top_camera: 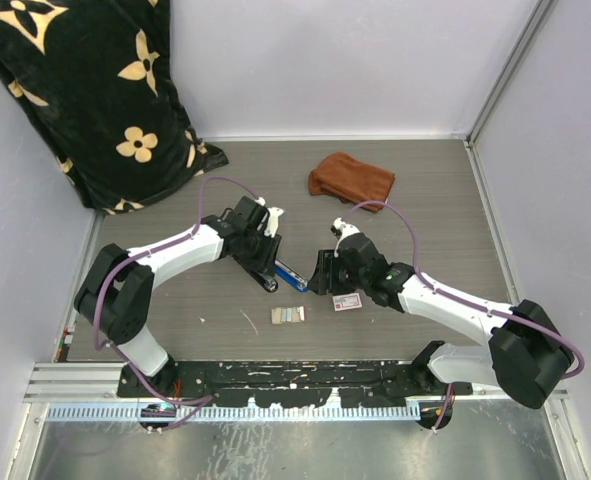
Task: Load the staples into the stapler
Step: Adjust the staple in the stapler.
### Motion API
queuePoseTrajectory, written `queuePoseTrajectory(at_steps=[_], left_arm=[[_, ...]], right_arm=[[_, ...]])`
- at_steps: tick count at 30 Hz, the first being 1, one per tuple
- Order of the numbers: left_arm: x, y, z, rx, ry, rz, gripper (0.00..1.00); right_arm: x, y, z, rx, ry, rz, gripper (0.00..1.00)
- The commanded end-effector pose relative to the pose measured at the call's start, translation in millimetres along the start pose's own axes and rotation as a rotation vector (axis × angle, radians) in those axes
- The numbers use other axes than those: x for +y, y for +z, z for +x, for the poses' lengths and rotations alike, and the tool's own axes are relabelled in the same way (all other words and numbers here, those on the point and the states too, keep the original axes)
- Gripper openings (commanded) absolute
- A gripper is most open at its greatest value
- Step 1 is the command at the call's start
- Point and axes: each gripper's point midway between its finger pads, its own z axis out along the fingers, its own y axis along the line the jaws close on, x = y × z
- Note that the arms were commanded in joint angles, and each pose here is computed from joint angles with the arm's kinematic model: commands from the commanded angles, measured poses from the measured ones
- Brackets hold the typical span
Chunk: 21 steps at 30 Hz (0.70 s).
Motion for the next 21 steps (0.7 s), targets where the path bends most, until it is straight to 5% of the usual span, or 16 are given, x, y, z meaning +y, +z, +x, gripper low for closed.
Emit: queuePoseTrajectory(at_steps=[1, 21], left_arm=[[5, -5, -7, -0.037, 0.032, -0.031, 0.33], [0, -8, 52, 0.137, -0.020, -0.014, 0.34]], right_arm=[[11, -4, -15, -0.057, -0.002, -0.039, 0.54], [10, -4, -15, -0.057, -0.006, -0.036, 0.55]])
